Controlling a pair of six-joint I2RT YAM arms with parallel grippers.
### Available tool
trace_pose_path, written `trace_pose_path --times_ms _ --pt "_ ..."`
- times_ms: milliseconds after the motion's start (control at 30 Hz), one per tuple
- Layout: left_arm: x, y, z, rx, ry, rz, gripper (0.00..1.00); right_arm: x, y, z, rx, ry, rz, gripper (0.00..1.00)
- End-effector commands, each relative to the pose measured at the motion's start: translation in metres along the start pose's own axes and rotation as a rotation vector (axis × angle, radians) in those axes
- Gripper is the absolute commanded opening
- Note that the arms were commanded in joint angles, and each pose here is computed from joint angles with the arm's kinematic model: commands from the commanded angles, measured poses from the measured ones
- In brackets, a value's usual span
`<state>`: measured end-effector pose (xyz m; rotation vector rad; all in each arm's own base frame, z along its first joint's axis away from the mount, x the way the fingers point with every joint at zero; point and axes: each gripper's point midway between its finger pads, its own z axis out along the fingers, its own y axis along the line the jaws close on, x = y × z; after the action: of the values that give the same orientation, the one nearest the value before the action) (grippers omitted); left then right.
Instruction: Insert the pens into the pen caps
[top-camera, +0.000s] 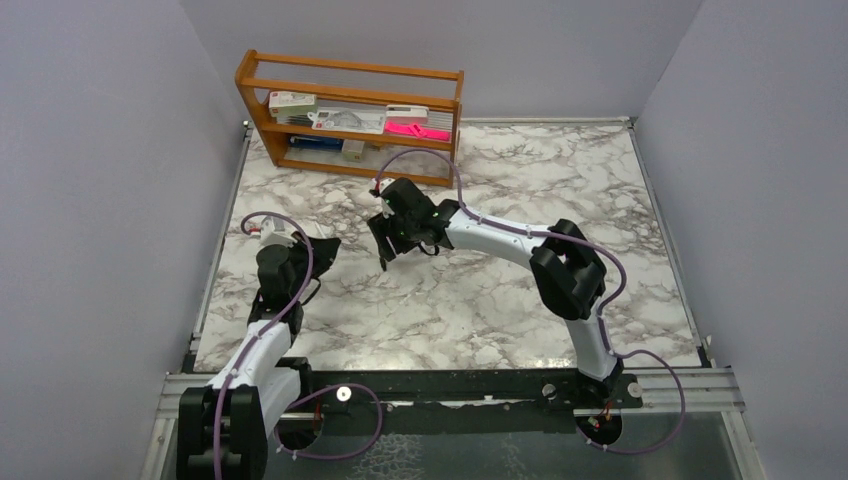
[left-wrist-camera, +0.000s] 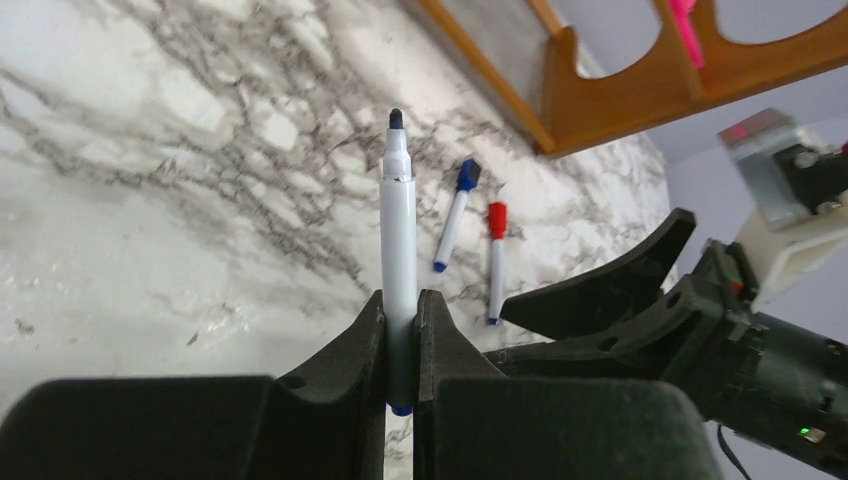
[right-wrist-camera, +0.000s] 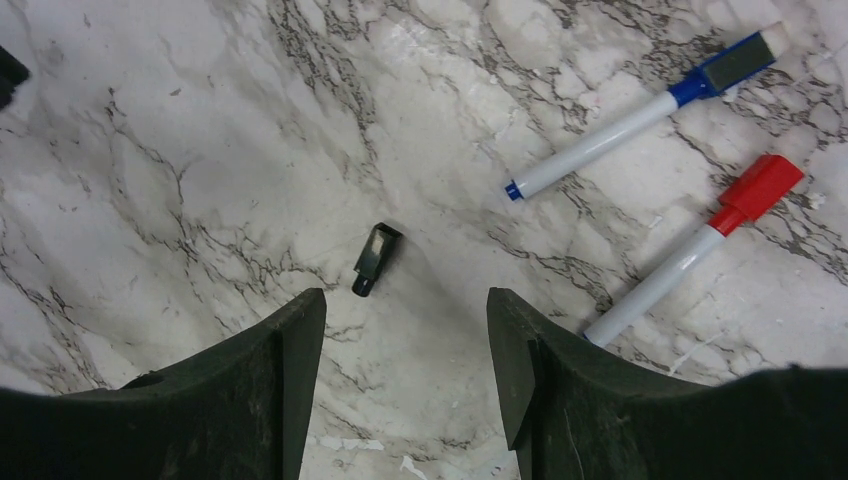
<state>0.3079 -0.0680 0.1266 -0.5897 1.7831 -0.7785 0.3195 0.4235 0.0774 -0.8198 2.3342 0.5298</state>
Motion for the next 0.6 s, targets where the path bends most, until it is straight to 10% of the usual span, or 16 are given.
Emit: trace_pose_path --times_ms 0,567 --pt "0.006 0.020 0.002 -0.092 0.038 -0.002 0.00 0.010 0.002 0.013 0.078 0.062 -0.055 0.60" --pt "0.002 0.031 -0.005 -0.147 0.006 0.034 0.00 0.011 0.013 0.041 0.121 0.080 -0.050 0.52"
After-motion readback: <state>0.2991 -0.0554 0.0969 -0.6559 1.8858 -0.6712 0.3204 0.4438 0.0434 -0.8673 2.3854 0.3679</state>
